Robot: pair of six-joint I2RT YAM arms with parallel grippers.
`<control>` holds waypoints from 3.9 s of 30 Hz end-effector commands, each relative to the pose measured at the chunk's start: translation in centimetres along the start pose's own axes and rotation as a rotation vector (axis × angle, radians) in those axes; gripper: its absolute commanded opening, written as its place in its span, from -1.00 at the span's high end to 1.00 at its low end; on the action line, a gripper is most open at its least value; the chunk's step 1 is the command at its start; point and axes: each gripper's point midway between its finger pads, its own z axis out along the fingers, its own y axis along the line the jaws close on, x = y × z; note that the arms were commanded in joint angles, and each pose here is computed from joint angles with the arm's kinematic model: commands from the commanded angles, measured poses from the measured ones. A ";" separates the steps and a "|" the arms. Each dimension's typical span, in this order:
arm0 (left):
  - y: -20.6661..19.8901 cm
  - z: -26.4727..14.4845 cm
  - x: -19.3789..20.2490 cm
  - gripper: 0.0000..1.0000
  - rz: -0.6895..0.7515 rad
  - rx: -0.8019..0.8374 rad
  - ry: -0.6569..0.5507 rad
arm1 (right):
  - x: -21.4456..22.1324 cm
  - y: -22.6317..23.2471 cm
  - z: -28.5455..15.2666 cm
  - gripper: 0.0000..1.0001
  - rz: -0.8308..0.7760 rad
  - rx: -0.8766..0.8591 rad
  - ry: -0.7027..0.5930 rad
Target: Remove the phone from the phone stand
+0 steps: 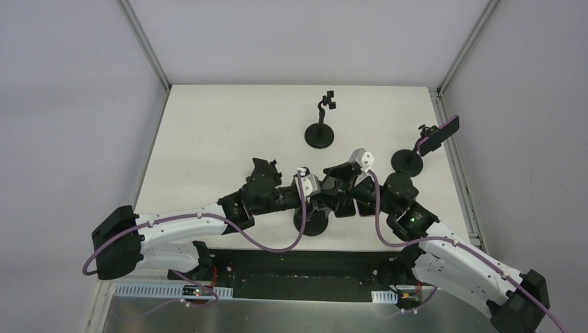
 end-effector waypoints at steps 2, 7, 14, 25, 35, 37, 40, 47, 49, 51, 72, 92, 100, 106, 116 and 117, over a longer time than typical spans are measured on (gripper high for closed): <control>-10.9 -1.9 -2.0 1.00 -0.051 0.520 -0.054 | 1.5 -10.3 -1.8 1.00 -0.177 0.401 0.049; -11.5 -2.4 -1.7 1.00 -0.058 0.551 -0.050 | 1.2 -10.4 -2.3 1.00 -0.150 0.355 0.060; -11.9 -2.8 -1.2 1.00 -0.069 0.573 -0.038 | 1.2 -9.2 -3.0 1.00 -0.120 0.244 0.111; -12.0 -3.0 -1.2 1.00 -0.062 0.581 -0.041 | 1.2 -4.9 -3.4 1.00 -0.126 0.013 0.146; -10.3 -1.8 -1.3 0.46 -0.072 0.471 -0.036 | -0.1 -6.0 -2.9 1.00 -0.026 0.166 0.067; -10.0 -1.5 -1.7 0.24 -0.065 0.456 -0.043 | 0.1 -6.4 -2.6 1.00 -0.017 0.227 0.059; -9.9 -1.1 -2.4 -0.06 -0.060 0.456 -0.053 | 0.3 -6.5 -2.1 1.00 -0.008 0.285 0.064; -10.3 -0.5 -3.6 -0.25 -0.081 0.490 -0.064 | 0.4 -7.2 -1.8 1.00 -0.023 0.414 0.058; -10.4 -0.5 -3.6 -0.53 -0.083 0.493 -0.064 | 0.7 -7.3 -1.9 1.00 -0.023 0.425 0.061; -10.4 -0.5 -3.7 -0.60 -0.085 0.493 -0.064 | 0.9 -7.3 -2.0 1.00 -0.020 0.432 0.061; -8.2 0.7 -4.6 1.00 -0.090 0.364 -0.079 | 1.3 -5.9 -2.6 1.00 0.016 0.433 -0.002; -10.1 -1.1 -2.1 1.00 -0.101 0.471 -0.038 | 2.8 -1.2 -4.3 1.00 -0.074 -0.013 0.222; -10.2 -1.1 -1.8 1.00 -0.099 0.474 -0.033 | 2.7 -0.7 -4.6 1.00 -0.061 -0.048 0.233; -10.3 -1.4 -1.6 1.00 -0.090 0.481 -0.034 | 2.4 0.4 -4.7 1.00 -0.046 -0.114 0.232; -10.1 -1.6 -1.4 1.00 -0.092 0.476 -0.031 | 1.5 2.1 -5.1 1.00 -0.019 -0.204 0.227; -10.1 -1.6 -1.3 1.00 -0.092 0.476 -0.031 | 1.5 2.2 -5.1 1.00 -0.014 -0.210 0.226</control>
